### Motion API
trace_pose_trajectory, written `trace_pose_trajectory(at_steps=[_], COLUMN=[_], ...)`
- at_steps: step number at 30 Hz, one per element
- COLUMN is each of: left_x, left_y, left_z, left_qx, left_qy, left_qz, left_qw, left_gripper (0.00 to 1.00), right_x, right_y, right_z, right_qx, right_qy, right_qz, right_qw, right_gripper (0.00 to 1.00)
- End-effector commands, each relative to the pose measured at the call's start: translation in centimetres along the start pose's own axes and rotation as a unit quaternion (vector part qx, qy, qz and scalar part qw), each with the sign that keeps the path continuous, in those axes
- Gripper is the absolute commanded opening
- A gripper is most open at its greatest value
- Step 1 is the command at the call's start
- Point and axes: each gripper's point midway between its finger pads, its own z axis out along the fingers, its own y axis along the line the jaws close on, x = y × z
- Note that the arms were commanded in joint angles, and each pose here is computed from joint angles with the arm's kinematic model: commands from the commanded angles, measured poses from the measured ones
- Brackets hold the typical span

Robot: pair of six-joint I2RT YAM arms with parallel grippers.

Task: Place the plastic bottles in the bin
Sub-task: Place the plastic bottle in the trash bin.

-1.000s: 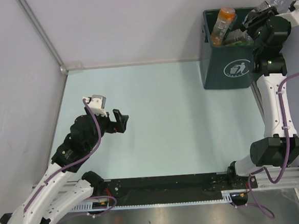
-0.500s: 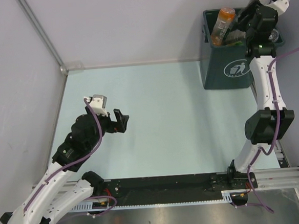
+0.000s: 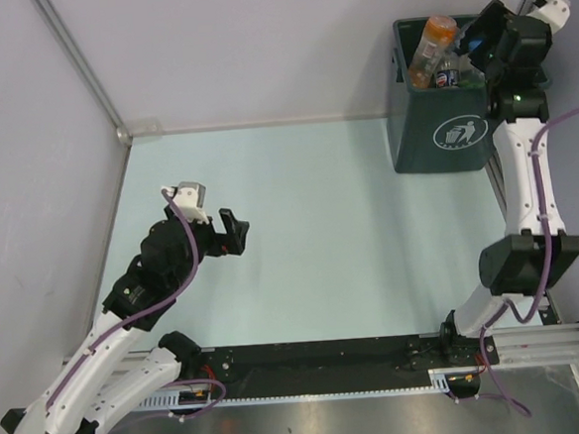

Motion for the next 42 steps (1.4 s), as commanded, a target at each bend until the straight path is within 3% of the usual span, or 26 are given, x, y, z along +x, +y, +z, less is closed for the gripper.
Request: trace_pose_trajectory(at_steps=[1, 2, 5, 11, 20, 24, 28, 37, 42], left_x=[-2.4, -2.5, -3.3, -6.6, -8.3, -9.6, -8.7, -9.2, -8.4], left_y=[1.3, 1.8, 4.3, 7.1, 15.4, 19.3, 23.0, 29.3, 33.3], left_z=[-0.2, -0.1, 0.6, 4.2, 9.0, 11.0, 14.6, 21.8, 25.5], left_qx=[-0.054, -0.072, -0.151, -0.145, -0.198, -0.221, -0.246, -0.182, -0.164], left_qy=[-0.025, -0.024, -0.026, -0.059, -0.105, -0.132, -0.111, -0.133, -0.154], left_qz=[-0.038, -0.046, -0.094, -0.21, -0.299, -0.307, -0.327, -0.428, -0.456], left_qw=[0.998, 0.996, 0.984, 0.965, 0.928, 0.916, 0.906, 0.875, 0.861], left_gripper=[1.0, 1.0, 1.0, 1.0, 1.0, 1.0, 1.0, 1.0, 1.0], right_x=[-4.2, -1.9, -1.9, 1.3, 5.4, 6.7, 7.4, 7.8, 9.6], right_y=[3.5, 3.5, 5.2, 8.0, 9.6, 9.8, 9.7, 8.9, 8.2], right_z=[-7.6, -8.0, -11.9, -16.8, -21.3, -22.0, -22.2, -24.1, -24.7], right_qx=[-0.095, -0.111, -0.156, -0.209, -0.257, -0.262, -0.264, -0.309, -0.319], right_qy=[-0.019, 0.012, 0.013, 0.062, 0.117, 0.131, 0.134, 0.112, 0.128], right_qz=[0.044, 0.048, 0.061, 0.042, 0.027, 0.026, 0.021, -0.054, -0.043], right_qw=[0.994, 0.993, 0.986, 0.975, 0.959, 0.956, 0.955, 0.943, 0.938], right_gripper=[1.0, 1.0, 1.0, 1.0, 1.0, 1.0, 1.0, 1.0, 1.0])
